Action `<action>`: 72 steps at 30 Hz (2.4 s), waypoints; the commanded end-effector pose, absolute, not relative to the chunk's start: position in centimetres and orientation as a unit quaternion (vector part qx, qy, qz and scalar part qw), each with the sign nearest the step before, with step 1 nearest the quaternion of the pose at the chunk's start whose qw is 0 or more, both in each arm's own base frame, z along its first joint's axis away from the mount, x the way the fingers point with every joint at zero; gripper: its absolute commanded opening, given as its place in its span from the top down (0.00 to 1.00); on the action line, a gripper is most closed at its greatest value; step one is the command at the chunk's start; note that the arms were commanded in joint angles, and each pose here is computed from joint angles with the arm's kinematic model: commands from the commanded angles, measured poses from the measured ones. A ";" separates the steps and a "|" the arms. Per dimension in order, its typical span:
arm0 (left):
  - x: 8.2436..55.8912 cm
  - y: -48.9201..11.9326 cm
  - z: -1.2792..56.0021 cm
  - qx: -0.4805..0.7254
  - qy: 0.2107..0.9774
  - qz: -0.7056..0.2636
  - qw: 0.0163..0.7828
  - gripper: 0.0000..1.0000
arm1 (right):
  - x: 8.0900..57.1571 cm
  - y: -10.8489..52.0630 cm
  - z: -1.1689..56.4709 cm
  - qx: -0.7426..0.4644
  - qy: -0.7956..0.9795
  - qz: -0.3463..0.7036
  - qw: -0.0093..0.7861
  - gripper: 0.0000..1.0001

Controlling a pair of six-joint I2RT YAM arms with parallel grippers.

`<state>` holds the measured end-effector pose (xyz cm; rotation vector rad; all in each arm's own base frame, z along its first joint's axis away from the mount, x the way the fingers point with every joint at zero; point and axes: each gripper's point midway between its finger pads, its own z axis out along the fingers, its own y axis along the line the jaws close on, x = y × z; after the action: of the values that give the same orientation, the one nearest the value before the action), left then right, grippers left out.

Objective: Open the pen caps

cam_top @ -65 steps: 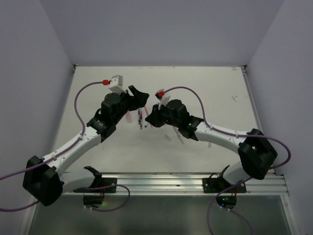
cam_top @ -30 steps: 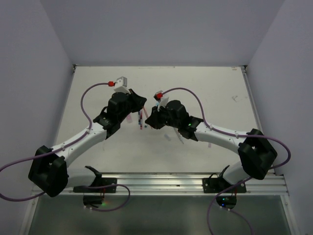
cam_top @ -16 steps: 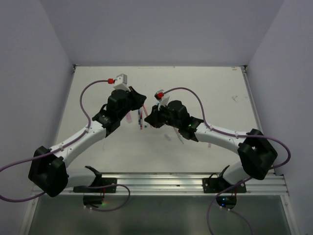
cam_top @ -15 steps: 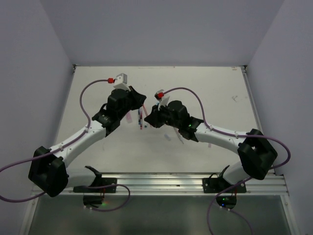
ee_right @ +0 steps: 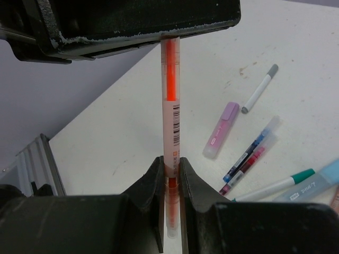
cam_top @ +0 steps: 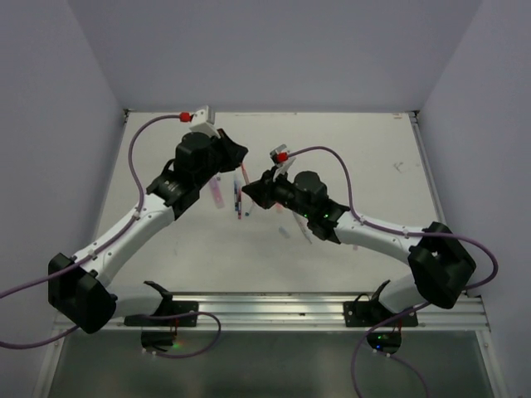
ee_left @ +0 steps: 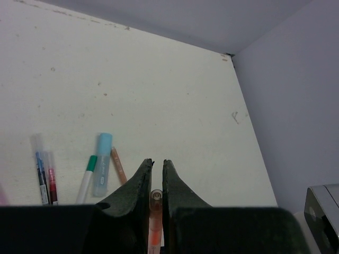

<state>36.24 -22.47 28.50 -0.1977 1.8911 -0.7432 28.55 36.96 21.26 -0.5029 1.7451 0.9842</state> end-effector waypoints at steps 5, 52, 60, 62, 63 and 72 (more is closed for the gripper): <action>38.8 -16.7 46.0 -0.161 0.602 -0.337 0.706 1.00 | 24.4 33.8 9.7 -0.243 0.828 0.335 0.377 1.00; 35.1 -25.7 19.2 -0.030 0.836 -0.339 0.430 1.00 | 27.2 22.4 8.7 -0.101 0.910 0.166 0.366 1.00; 32.7 -29.0 13.8 -0.013 0.862 -0.340 0.377 1.00 | 25.6 22.5 5.6 -0.114 0.928 0.166 0.314 1.00; 32.3 -29.8 12.5 -0.006 0.868 -0.336 0.366 1.00 | 25.4 22.8 5.1 -0.118 0.929 0.174 0.304 1.00; 32.3 -30.0 12.2 -0.007 0.869 -0.335 0.364 1.00 | 25.1 23.1 4.9 -0.121 0.930 0.181 0.297 1.00; 31.8 -30.9 9.2 -0.006 0.882 -0.322 0.343 1.00 | 24.4 23.3 2.5 -0.128 0.944 0.171 0.252 1.00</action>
<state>31.07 -30.20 8.41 0.0087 2.3511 -0.8034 24.68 22.26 2.34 -0.3376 2.5546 0.4079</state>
